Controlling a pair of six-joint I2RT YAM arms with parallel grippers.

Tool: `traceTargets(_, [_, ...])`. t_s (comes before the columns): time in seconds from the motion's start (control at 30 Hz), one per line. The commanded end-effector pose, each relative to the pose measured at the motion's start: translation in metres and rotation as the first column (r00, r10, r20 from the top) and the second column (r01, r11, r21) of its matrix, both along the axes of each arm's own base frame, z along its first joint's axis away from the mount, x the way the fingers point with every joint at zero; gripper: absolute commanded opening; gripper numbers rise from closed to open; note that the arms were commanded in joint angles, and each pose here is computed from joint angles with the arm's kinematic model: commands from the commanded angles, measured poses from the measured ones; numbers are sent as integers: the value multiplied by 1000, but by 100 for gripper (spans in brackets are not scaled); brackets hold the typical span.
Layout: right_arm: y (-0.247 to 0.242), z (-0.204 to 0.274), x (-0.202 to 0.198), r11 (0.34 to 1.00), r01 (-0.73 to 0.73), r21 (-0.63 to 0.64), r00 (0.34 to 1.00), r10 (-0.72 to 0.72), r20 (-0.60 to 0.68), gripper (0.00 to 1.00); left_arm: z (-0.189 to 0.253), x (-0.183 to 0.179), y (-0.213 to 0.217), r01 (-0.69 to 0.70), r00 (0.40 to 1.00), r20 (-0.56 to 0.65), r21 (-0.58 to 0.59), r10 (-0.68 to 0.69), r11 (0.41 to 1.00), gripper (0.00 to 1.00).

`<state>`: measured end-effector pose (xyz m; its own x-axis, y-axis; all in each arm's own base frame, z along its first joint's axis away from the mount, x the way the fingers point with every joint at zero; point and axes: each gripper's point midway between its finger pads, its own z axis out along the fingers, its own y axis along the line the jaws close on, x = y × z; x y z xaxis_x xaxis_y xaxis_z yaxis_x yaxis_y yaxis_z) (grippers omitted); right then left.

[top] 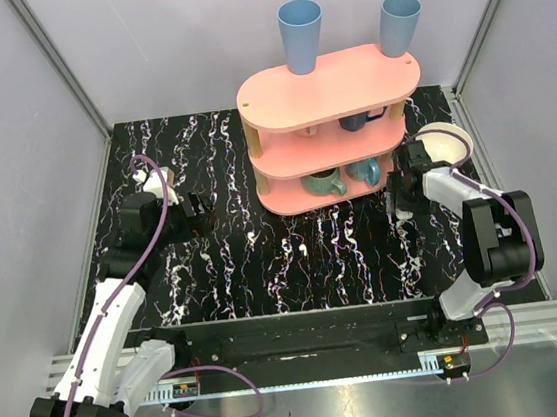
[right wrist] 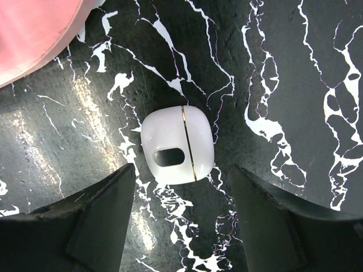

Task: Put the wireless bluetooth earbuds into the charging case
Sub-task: Pick up the charging case from the center of the board.

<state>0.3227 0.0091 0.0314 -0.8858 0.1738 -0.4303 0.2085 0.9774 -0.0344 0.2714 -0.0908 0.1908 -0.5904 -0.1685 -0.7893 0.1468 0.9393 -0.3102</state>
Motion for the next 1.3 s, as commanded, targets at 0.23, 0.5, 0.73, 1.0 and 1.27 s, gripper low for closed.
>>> traceTargets(0.23, [3, -1, 17, 998, -50, -31, 999, 50, 7, 73, 11, 8, 0, -12, 999, 51, -19, 13, 1000, 99])
traceTargets(0.5, [5, -4, 19, 998, -61, -28, 998, 61, -3, 73, 16, 7, 6, -43, 996, 77, -12, 44, 999, 99])
traceTargets(0.73, [6, -5, 19, 998, -61, -29, 998, 61, -6, 70, 19, 6, 9, -54, 994, 93, -6, 54, 999, 99])
traceTargets(1.0, [7, -8, 19, 997, -63, -43, 998, 62, -28, 70, 20, 5, 10, -58, 993, 101, -5, 58, 998, 99])
traceTargets(1.27, [4, -10, 19, 996, -57, -64, 998, 54, -40, 65, 21, 5, 7, -44, 993, 107, -15, 45, 999, 99])
